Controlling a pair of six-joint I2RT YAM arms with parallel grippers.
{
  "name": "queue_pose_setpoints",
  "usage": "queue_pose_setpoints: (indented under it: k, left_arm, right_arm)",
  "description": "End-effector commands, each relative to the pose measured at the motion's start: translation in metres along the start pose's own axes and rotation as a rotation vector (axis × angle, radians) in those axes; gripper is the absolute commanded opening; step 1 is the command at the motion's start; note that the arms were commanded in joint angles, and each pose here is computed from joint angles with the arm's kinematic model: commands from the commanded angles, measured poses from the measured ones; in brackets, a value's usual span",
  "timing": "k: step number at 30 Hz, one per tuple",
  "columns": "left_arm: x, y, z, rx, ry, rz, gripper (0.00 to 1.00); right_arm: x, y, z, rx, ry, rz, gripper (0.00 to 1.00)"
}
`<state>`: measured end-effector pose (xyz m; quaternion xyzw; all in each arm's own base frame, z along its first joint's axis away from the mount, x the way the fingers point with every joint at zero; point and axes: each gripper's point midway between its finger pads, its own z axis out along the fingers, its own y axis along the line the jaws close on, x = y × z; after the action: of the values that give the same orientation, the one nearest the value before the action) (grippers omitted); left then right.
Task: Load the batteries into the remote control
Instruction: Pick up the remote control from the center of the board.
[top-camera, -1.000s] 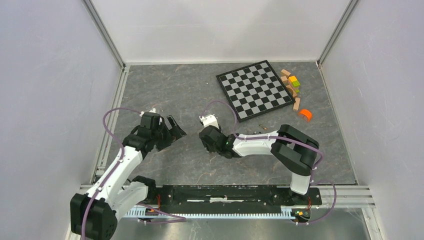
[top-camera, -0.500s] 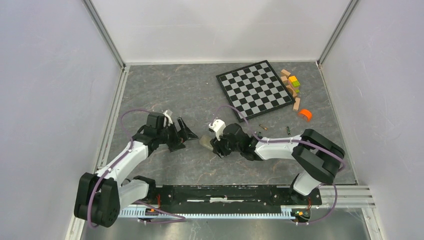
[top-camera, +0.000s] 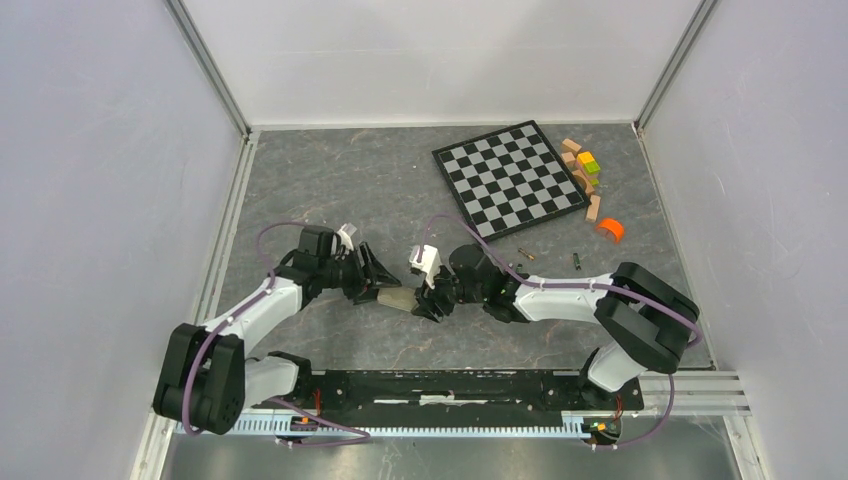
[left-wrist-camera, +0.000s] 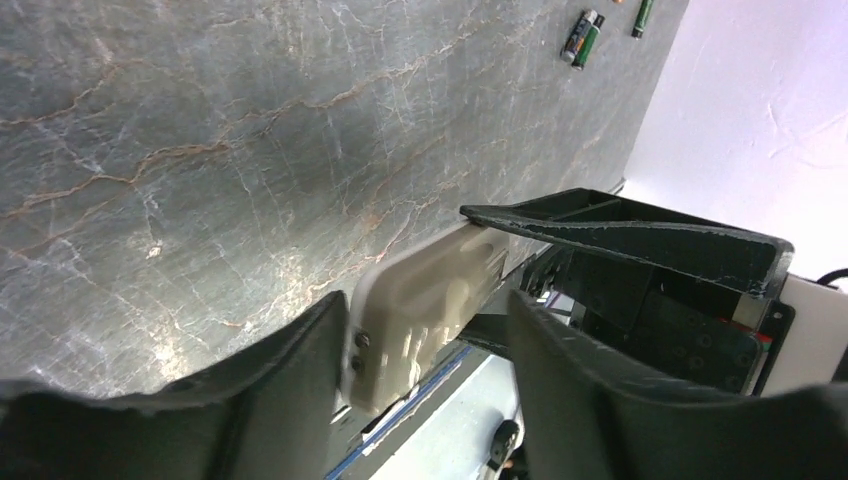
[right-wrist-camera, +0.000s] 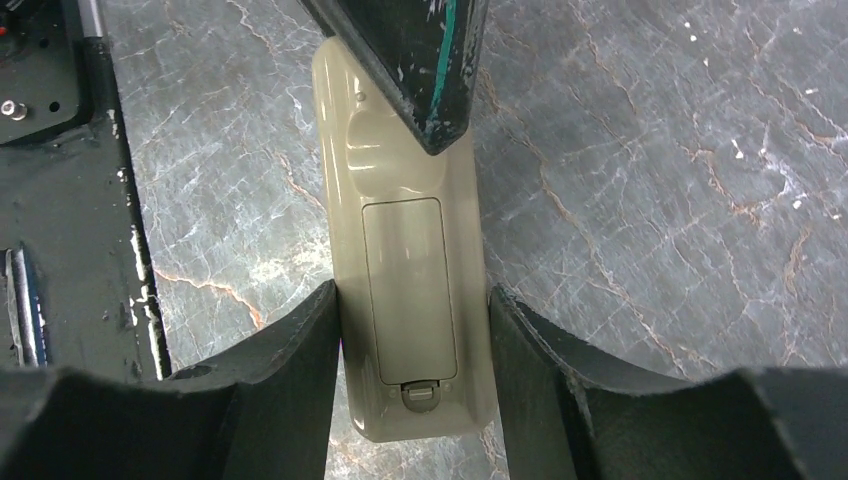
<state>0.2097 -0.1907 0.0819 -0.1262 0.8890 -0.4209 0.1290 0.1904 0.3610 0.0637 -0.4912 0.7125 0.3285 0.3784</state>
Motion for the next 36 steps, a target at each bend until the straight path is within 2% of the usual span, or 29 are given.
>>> queue_pose_setpoints:
  k: [1, 4, 5, 8, 9, 10, 11, 12, 14, 16, 19, 21, 24, 29, 32, 36]
  left_arm:
    - [0.010, -0.016, -0.002, 0.107, 0.044, -0.011, 0.58]
    - [0.014, -0.018, -0.005, 0.123, 0.054, -0.013, 0.48]
    - [0.015, -0.019, -0.006, 0.128, 0.056, -0.012, 0.41]
    - [0.015, -0.022, -0.008, 0.136, 0.049, -0.005, 0.09]
    - [0.015, -0.022, -0.008, 0.135, 0.045, -0.003, 0.03]
    - [0.013, -0.021, -0.008, 0.132, 0.038, 0.002, 0.02]
    - [0.012, -0.021, -0.008, 0.131, 0.028, 0.016, 0.02]
    - [0.011, -0.020, -0.008, 0.124, 0.016, 0.026, 0.02]
    - [0.008, -0.022, -0.009, 0.131, -0.012, 0.052, 0.02]
    - [0.003, -0.023, -0.010, 0.136, -0.051, 0.063, 0.02]
    - [-0.005, -0.026, -0.010, 0.150, -0.111, 0.064, 0.02]
    - [-0.013, -0.030, -0.011, 0.162, -0.163, 0.081, 0.02]
    - [-0.017, -0.031, -0.010, 0.183, -0.201, 0.088, 0.02]
    - [-0.012, -0.024, -0.001, 0.189, -0.202, 0.065, 0.02]
    - [-0.006, -0.015, 0.005, 0.162, -0.188, 0.054, 0.02]
    - [-0.001, -0.005, 0.008, 0.132, -0.174, 0.035, 0.02]
  right_arm:
    - [-0.026, 0.009, -0.001, -0.063, -0.103, -0.065, 0.14]
    - [-0.028, 0.010, -0.002, -0.076, -0.116, -0.059, 0.14]
    - [-0.029, 0.010, -0.002, -0.075, -0.118, -0.058, 0.14]
    - [-0.030, 0.008, -0.002, -0.071, -0.125, -0.054, 0.13]
    - [-0.031, 0.007, -0.002, -0.067, -0.126, -0.047, 0.13]
    - [-0.031, 0.006, -0.002, -0.065, -0.125, -0.038, 0.14]
    - [-0.031, 0.004, -0.002, -0.060, -0.125, -0.022, 0.20]
    - [-0.031, 0.002, -0.002, -0.055, -0.123, 0.008, 0.31]
    - [-0.031, -0.002, -0.006, -0.045, -0.130, 0.078, 0.61]
    - [-0.033, -0.004, -0.014, -0.040, -0.158, 0.148, 0.75]
    - [-0.031, -0.009, -0.029, 0.007, -0.193, 0.291, 0.85]
    - [-0.031, -0.010, -0.038, 0.022, -0.214, 0.383, 0.86]
    - [-0.020, -0.022, -0.046, 0.139, -0.208, 0.582, 0.80]
    - [-0.013, -0.021, -0.049, 0.174, -0.250, 0.920, 0.56]
    - [-0.013, -0.022, -0.048, 0.172, -0.294, 1.021, 0.47]
    - [-0.005, -0.025, -0.036, 0.190, -0.231, 1.041, 0.43]
